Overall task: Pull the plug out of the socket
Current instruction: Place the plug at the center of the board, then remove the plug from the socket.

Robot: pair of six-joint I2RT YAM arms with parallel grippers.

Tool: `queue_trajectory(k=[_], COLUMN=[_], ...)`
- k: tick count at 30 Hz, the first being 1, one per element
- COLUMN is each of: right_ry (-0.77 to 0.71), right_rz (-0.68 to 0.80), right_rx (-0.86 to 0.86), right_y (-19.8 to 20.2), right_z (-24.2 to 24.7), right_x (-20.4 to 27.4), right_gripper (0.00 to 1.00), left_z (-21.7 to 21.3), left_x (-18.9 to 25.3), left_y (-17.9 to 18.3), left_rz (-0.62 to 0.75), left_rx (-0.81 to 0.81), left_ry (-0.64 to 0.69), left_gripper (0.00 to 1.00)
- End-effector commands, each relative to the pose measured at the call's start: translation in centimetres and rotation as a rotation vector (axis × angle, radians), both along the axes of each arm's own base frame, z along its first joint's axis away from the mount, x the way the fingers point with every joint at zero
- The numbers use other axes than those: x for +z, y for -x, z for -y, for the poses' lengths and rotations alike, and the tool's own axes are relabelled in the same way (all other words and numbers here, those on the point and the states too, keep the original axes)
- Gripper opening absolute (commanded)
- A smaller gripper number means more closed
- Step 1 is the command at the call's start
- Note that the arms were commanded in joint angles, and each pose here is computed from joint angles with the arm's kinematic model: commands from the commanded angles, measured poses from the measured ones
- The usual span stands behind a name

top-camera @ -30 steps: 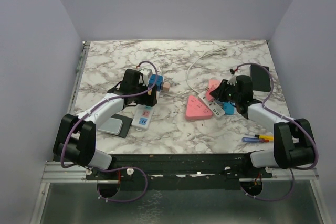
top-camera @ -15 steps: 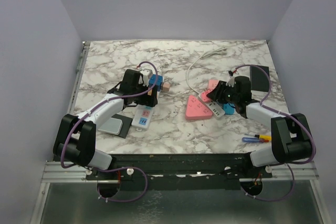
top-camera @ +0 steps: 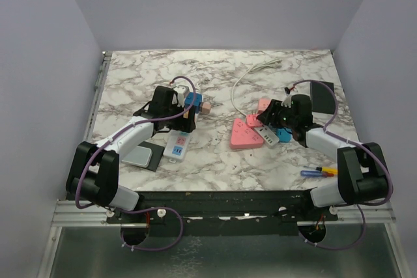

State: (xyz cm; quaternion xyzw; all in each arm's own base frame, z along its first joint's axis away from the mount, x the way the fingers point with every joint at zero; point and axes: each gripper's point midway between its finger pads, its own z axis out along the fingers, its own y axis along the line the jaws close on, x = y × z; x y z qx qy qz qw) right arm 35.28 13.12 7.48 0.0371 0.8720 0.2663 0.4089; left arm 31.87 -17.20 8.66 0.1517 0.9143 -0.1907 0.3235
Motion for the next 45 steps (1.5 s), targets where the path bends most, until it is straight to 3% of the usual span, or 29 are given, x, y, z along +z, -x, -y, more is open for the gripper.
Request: queue_trajectory(k=[1, 10, 15, 21, 31, 45], right_ry=[0.036, 0.034, 0.034, 0.063, 0.014, -0.016], right_rz=[0.049, 0.207, 0.326, 0.387, 0.392, 0.312], right_rx=[-0.005, 0.126, 0.242, 0.393, 0.524, 0.576], right_y=[0.0, 0.7, 0.8, 0.3, -0.7, 2.5], right_z=[0.7, -1.1, -4.0, -8.9, -14.1, -14.5], right_x=[0.9, 4.5, 7.6, 7.9, 6.9, 3.8], right_gripper=[0.58, 0.58, 0.59, 0.61, 0.62, 0.62], left_z=[-0.4, -0.8, -1.6, 0.0, 1.4, 2.4], left_x=[0.6, 2.9, 4.9, 7.5, 4.3, 3.2], left_y=[-0.2, -1.0, -3.6, -7.3, -9.2, -11.9], left_rz=[0.032, 0.096, 0.103, 0.121, 0.116, 0.137], left_rx=[0.019, 0.045, 0.134, 0.134, 0.152, 0.175], left_ry=[0.007, 0.071, 0.171, 0.228, 0.083, -0.001], left_gripper=[0.92, 0.92, 0.93, 0.94, 0.98, 0.99])
